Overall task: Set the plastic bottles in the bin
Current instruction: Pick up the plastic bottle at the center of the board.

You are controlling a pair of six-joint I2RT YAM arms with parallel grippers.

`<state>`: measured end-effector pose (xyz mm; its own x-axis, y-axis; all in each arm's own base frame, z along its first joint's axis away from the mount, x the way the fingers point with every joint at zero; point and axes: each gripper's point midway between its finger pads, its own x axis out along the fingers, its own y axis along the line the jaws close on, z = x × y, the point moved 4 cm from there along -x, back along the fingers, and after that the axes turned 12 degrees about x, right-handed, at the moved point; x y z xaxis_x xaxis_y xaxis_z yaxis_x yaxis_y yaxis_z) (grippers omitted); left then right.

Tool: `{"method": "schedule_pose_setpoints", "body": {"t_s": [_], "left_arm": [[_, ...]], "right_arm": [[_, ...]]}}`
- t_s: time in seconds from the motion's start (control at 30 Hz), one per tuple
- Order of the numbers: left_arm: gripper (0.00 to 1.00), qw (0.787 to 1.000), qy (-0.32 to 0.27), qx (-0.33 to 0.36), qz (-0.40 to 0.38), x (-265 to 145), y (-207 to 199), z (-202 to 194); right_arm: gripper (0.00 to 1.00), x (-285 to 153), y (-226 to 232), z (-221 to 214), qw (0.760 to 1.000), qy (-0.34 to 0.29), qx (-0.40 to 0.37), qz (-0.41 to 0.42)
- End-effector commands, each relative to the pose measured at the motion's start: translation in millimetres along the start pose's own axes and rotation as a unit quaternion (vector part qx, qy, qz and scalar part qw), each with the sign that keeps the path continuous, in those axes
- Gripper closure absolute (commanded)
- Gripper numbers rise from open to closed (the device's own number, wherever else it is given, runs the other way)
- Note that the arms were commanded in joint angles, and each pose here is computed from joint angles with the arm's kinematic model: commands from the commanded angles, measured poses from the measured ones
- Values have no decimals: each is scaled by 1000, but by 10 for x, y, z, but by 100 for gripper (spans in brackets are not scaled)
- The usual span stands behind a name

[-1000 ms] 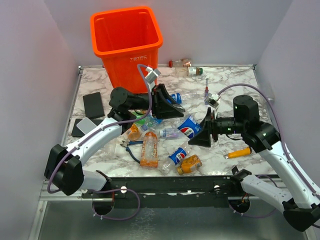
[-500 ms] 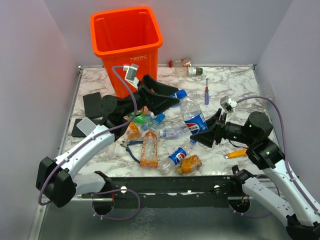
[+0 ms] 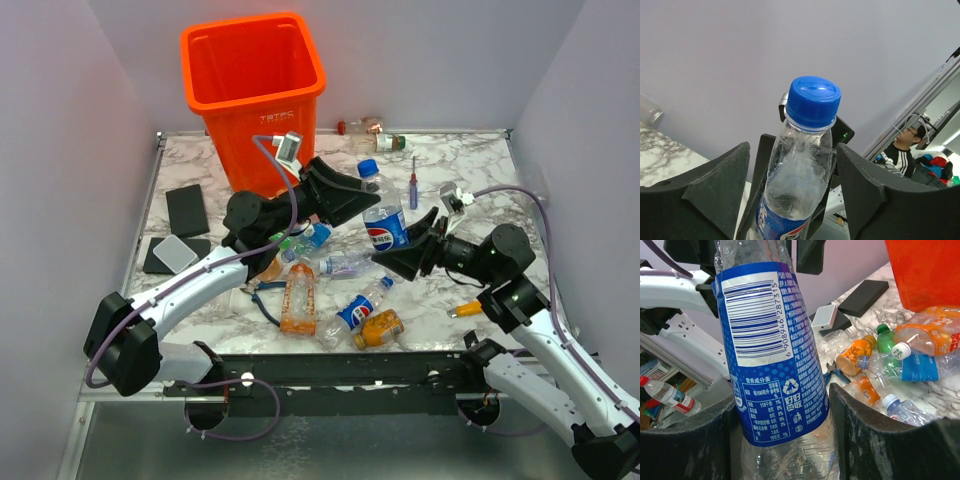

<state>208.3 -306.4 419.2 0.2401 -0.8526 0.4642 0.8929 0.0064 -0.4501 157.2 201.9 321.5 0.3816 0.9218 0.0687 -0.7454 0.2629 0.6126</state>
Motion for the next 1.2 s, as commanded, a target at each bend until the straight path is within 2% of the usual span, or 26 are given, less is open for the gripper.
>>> {"method": "schedule_pose_setpoints", "body": {"t_s": [0.0,0.2,0.33,0.43,0.53,0.57,0.6,0.63,0.73,0.8,0.83,0.93,1.0,1.07,1.17], "left_arm": [[31,999,-27,12,-17,142,-90,133],[25,999,-45,25,-13,220,-85,237],[29,998,-52,33,-13,275,-82,297],[53,998,-44,32,-20,307,-77,269],[66,999,-37,29,-22,310,-67,225],[75,999,-35,30,-23,309,-69,213],[87,999,-34,34,-26,312,-77,211],[99,998,-33,38,-29,315,-91,211],[100,997,-37,63,-17,316,-89,278],[100,994,-40,96,18,322,-30,390],[100,991,-42,119,42,321,15,478],[100,971,-57,186,137,299,264,878],[100,948,-84,242,188,303,329,1291],[100,917,-116,288,251,248,439,1654],[100,849,-183,362,340,86,535,2170]], "right_arm": [[64,24,27,45,1000,-14,-6,11],[64,18,0,-1,1000,-1,-3,5],[64,7,-12,-26,1000,3,-2,0],[64,3,-17,-32,1000,4,-1,-2],[64,7,-22,-37,1000,6,-2,-2],[63,10,-23,-39,1000,7,-2,-2],[62,16,-29,-41,1000,9,0,-3],[58,21,-33,-34,1000,10,3,-6],[18,33,-19,-1,1000,20,14,-16],[2,-2,23,59,999,16,13,-29],[1,-31,58,96,999,12,6,-34],[0,-143,148,190,998,3,-18,-55],[0,-219,213,247,997,-2,-30,-67],[0,-293,307,309,997,-9,-38,-72],[0,-379,403,349,996,-17,-41,-75]]}}
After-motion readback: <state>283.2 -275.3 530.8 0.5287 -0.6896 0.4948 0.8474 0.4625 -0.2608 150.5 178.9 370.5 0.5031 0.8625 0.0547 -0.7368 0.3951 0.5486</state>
